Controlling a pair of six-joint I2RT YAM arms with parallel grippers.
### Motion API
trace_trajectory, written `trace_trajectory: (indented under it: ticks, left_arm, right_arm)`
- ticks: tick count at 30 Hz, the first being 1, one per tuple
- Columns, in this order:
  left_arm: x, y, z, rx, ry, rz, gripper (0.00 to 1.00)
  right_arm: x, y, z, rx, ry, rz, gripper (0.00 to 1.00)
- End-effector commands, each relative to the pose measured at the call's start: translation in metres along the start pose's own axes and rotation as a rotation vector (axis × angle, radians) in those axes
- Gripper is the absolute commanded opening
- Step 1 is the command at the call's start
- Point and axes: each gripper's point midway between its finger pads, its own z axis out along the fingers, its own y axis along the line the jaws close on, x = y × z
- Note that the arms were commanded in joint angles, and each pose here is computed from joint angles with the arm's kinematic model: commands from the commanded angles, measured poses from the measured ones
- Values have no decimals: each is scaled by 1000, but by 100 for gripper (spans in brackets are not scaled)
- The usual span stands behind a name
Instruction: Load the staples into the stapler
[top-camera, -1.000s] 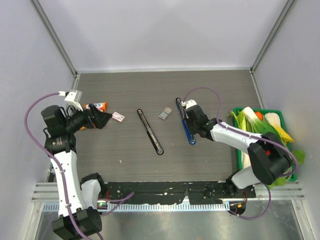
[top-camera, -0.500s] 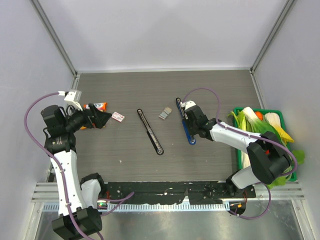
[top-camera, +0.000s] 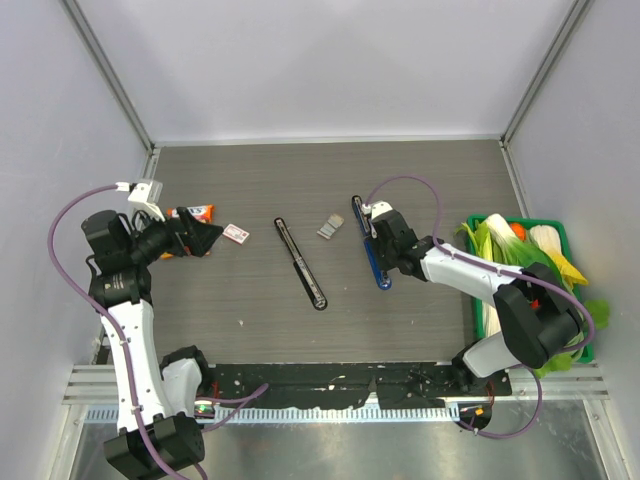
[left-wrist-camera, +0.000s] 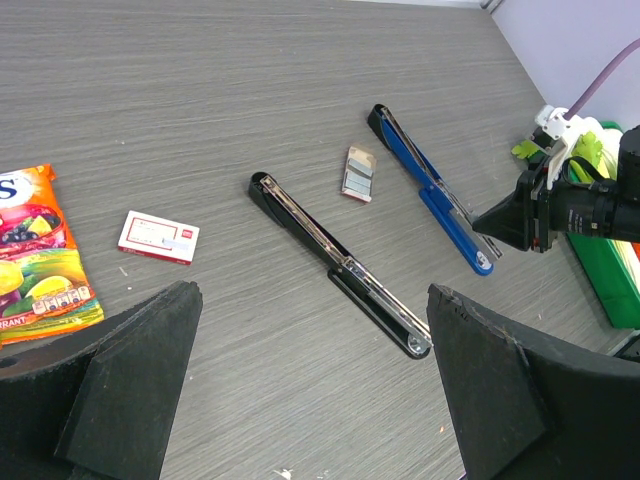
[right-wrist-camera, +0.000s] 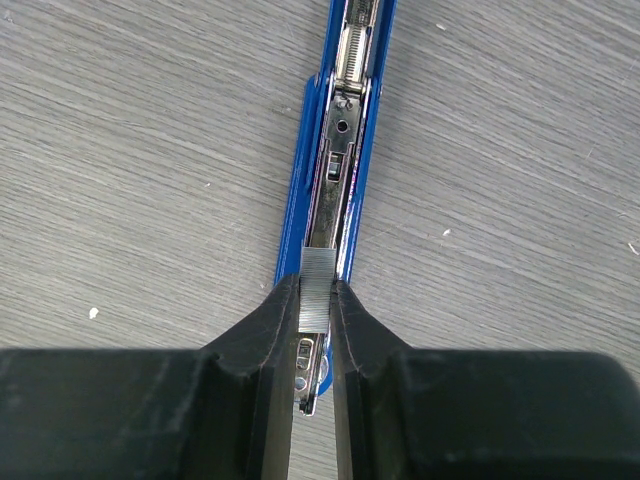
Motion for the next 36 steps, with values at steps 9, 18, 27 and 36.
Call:
trace_trajectory:
  ticks: [9,18,27,36]
  left_arm:
    - [-8,0,0,5,-29,17,100]
    - [-8,0,0,5,-29,17,100]
    - [-8,0,-1,4,-30,18,100]
    - [-9,-1,-1,5,-33,16,100]
  right_arm:
    - [-5,1,0,-20,-25,9,14]
    - [-6,1,-1,-21,-25,11,26]
    - [-8,1,-2,-22,-28,6,36]
    - [-84,-3,-17,13,-156,-66,36]
